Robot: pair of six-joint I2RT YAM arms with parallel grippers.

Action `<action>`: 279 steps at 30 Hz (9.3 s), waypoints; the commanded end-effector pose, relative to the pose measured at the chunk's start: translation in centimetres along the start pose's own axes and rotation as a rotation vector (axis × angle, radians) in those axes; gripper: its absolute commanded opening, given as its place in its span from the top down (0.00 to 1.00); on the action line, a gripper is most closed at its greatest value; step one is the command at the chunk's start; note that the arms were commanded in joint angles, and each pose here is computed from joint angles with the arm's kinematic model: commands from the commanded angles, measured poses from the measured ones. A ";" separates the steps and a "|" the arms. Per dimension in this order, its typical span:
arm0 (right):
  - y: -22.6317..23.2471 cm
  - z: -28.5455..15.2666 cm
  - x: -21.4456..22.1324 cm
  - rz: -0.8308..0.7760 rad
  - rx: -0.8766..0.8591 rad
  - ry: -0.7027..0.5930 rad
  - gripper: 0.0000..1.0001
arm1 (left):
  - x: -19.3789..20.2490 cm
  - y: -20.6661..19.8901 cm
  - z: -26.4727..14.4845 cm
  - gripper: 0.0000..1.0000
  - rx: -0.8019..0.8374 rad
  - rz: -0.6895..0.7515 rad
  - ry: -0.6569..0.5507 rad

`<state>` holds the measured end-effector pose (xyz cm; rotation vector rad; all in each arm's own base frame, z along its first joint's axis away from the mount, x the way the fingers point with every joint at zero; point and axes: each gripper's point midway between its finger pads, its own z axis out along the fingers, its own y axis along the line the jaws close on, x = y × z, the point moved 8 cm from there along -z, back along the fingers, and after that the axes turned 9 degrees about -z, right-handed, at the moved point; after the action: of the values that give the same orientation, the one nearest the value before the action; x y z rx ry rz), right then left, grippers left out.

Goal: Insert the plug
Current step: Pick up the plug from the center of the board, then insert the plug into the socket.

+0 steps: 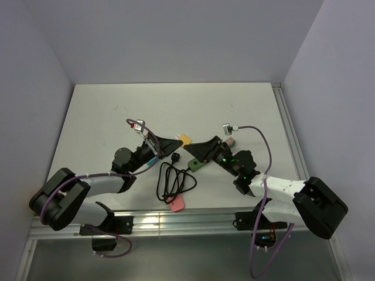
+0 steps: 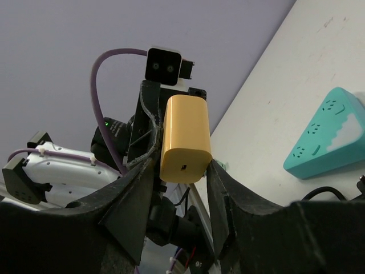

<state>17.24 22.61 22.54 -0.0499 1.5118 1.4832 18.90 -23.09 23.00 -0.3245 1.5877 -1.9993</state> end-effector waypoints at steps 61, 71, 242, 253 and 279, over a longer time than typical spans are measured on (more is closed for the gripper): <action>0.8 0.8 -1.4 0.072 -0.077 -0.082 0.50 | 0.8 -2.8 -1.4 1.00 0.177 0.102 -0.071; 0.3 0.7 -1.0 0.095 -0.066 -0.086 0.48 | 0.6 -3.2 -1.9 1.00 0.197 0.103 -0.111; -13.1 -4.0 -6.5 0.376 1.682 0.326 1.00 | -2.1 3.6 3.4 0.04 -0.410 0.521 -0.012; -14.0 -3.5 -6.1 0.383 1.686 0.367 1.00 | -2.2 3.8 3.4 0.04 -0.418 0.524 -0.011; -18.3 -4.1 -4.7 0.439 1.853 0.376 1.00 | -1.9 4.1 3.4 0.04 -0.415 0.509 0.008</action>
<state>29.14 13.18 14.91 1.1376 2.7290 0.0142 22.99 -24.76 18.65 -0.0909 1.9160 -1.2513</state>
